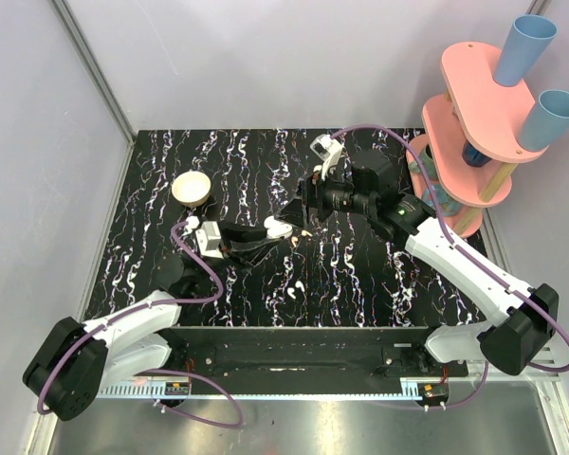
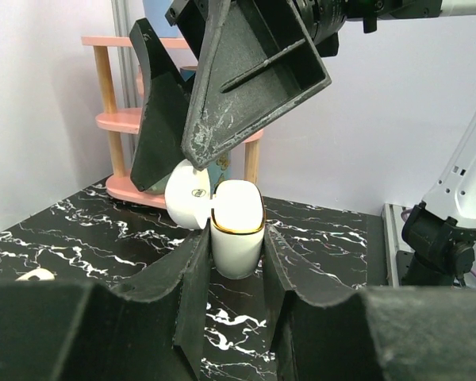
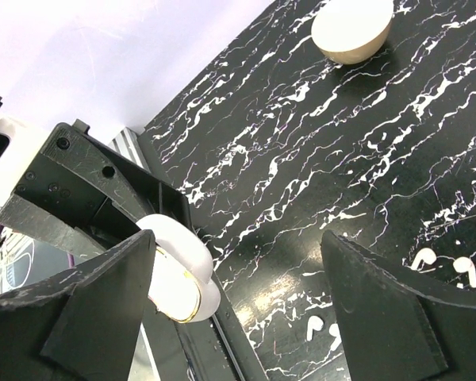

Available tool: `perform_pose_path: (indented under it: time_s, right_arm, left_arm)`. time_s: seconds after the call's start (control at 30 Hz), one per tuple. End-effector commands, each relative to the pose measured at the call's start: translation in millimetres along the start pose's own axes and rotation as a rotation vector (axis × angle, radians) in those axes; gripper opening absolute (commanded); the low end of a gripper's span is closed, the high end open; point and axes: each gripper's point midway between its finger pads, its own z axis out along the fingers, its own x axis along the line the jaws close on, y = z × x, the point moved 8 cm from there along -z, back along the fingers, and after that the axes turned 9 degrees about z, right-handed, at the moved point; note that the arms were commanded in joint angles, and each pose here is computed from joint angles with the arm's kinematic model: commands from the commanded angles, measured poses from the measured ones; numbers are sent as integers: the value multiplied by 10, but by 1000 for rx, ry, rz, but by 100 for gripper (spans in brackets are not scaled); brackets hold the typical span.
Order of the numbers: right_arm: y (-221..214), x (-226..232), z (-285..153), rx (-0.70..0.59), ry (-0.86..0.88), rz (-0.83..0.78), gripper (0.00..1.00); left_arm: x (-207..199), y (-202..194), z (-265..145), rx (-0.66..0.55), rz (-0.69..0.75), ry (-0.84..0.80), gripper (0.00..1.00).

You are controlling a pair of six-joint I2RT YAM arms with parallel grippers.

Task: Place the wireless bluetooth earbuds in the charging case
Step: Open the charging case.

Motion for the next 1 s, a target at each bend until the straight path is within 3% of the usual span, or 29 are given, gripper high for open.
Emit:
perform_pose_path:
  time_s: [0.0,0.57,0.67,0.83,0.97]
  right_arm:
    - [169,164,-49,-63,85,-66,91]
    - [340,347,-177,-154,139,-95,97]
    - [378,287,-205,-216,54,-73,99]
    - [420,-75,-398,-410,-232,57,100]
    - [266,-341,-422,-390,-332,134,94]
  left_arm:
    - [-78,742,19,-399,268,-23,0]
    - [-26,644,-18,-374,264,38,0]
    - [-23,648,-41,-377,275,52,0]
    - [1,631,-134,-341,316,118,0]
    - [-9,718,-214,-339,361,156,0]
